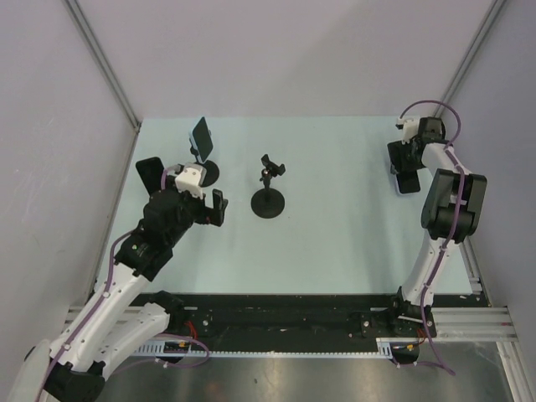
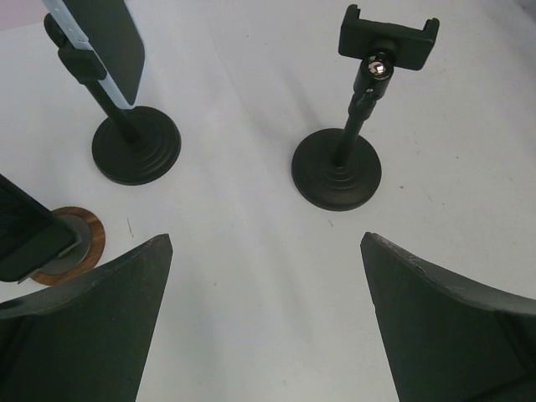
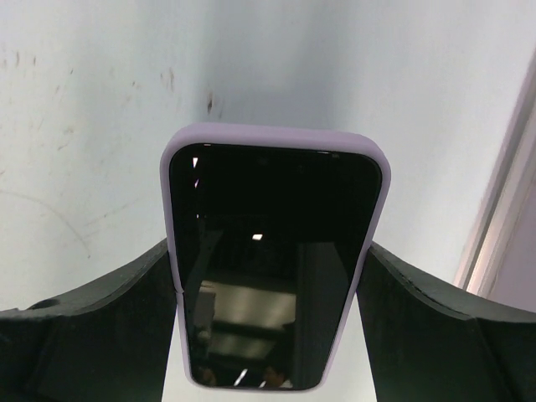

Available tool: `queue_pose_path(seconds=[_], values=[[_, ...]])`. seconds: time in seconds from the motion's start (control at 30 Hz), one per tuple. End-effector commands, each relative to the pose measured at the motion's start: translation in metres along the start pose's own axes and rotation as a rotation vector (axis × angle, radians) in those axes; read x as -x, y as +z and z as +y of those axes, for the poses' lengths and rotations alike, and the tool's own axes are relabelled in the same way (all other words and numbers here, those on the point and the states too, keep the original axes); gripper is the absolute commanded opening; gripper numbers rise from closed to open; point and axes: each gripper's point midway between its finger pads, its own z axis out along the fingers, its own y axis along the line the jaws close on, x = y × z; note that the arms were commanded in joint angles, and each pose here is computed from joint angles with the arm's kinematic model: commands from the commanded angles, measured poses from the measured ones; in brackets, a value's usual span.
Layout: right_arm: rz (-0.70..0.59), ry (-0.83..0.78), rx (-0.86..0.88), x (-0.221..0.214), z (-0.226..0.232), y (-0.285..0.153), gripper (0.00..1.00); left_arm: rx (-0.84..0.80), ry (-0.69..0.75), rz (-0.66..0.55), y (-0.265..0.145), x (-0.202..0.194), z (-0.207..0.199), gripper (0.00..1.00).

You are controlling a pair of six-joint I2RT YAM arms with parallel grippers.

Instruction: Remove the phone from the phone stand

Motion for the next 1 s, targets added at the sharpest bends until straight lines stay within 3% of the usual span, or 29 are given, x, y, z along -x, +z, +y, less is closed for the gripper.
queue_pose_path(seconds=[0.0,0.13,0.3,0.63,0.77,0.97], values=[[-0.004,-0.091,0.062,0.013,-0.011,0.008,0.0,0.056,0.042,-0.024,-0.003,0.004,0.012,1.0],[-0.024,-0.048,0.087,0.011,-0.017,0.015,0.07,0.074,0.041,-0.036,-0.006,0.006,0.016,1.0],[0.009,0.006,0.052,-0.005,-0.034,0.026,0.09,0.092,0.039,-0.04,-0.007,0.006,0.02,1.0],[0.009,0.049,0.07,-0.012,-0.04,0.038,0.43,0.098,0.037,-0.037,-0.006,0.005,0.022,1.0],[0.026,0.057,0.059,-0.018,-0.041,0.045,0.53,0.106,0.032,-0.045,-0.008,0.008,0.025,1.0],[0.028,0.059,0.068,-0.019,-0.037,0.048,0.79,0.115,0.028,-0.045,-0.008,0.007,0.028,1.0]])
